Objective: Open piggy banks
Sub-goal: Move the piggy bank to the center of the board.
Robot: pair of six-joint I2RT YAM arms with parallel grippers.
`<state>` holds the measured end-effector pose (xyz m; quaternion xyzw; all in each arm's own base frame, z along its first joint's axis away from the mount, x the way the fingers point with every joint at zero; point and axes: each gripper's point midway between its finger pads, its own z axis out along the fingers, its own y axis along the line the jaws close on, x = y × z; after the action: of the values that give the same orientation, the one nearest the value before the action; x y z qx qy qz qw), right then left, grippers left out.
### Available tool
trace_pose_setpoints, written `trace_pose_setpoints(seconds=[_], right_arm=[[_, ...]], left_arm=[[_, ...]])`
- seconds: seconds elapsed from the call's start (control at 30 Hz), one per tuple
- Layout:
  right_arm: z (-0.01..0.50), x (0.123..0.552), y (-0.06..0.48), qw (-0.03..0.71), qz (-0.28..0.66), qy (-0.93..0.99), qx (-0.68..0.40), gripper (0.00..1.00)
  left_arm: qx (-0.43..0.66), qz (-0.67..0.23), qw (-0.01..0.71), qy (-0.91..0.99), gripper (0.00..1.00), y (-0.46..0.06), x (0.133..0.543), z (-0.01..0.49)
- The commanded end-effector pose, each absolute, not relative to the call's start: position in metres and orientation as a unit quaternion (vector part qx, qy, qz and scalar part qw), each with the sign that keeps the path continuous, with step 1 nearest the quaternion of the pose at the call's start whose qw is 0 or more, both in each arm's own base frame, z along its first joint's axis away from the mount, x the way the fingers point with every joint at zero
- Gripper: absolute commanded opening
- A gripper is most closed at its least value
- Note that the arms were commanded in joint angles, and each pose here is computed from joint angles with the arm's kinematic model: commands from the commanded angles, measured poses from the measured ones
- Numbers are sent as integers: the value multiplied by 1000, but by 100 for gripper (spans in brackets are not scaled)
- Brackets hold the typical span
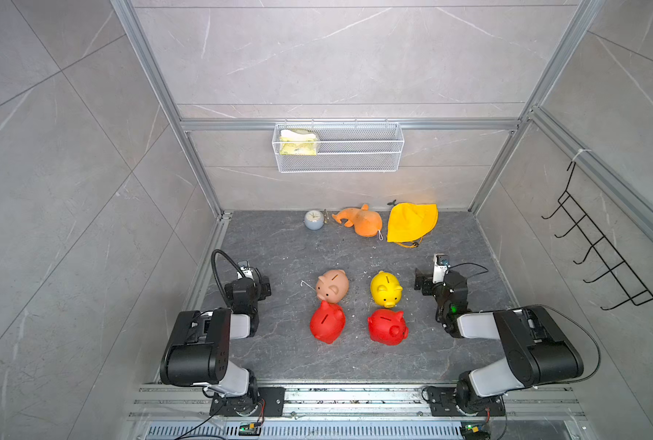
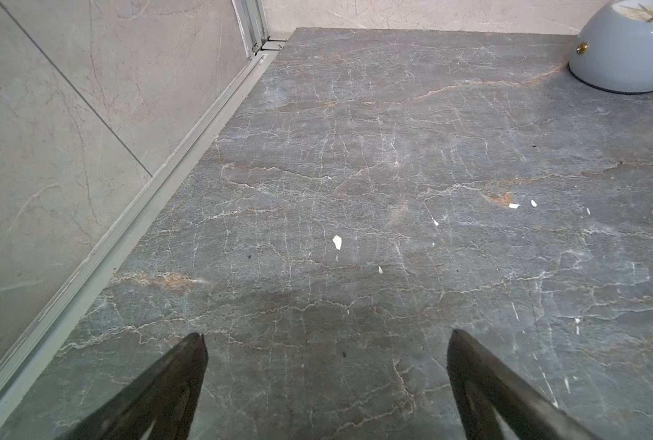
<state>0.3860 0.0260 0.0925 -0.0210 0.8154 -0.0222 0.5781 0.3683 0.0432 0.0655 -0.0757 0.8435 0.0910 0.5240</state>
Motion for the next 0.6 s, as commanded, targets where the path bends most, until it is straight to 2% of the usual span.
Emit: trace_pose_setpoints(seconds=[0.0, 0.57], right_arm=[[93, 389, 27, 577, -15, 817, -17, 100], [92, 389, 27, 576, -15, 817, -17, 100]], left_arm=[[-83, 82, 559, 821, 100, 43, 381, 88], [-84, 82, 560, 820, 100, 43, 381, 88]])
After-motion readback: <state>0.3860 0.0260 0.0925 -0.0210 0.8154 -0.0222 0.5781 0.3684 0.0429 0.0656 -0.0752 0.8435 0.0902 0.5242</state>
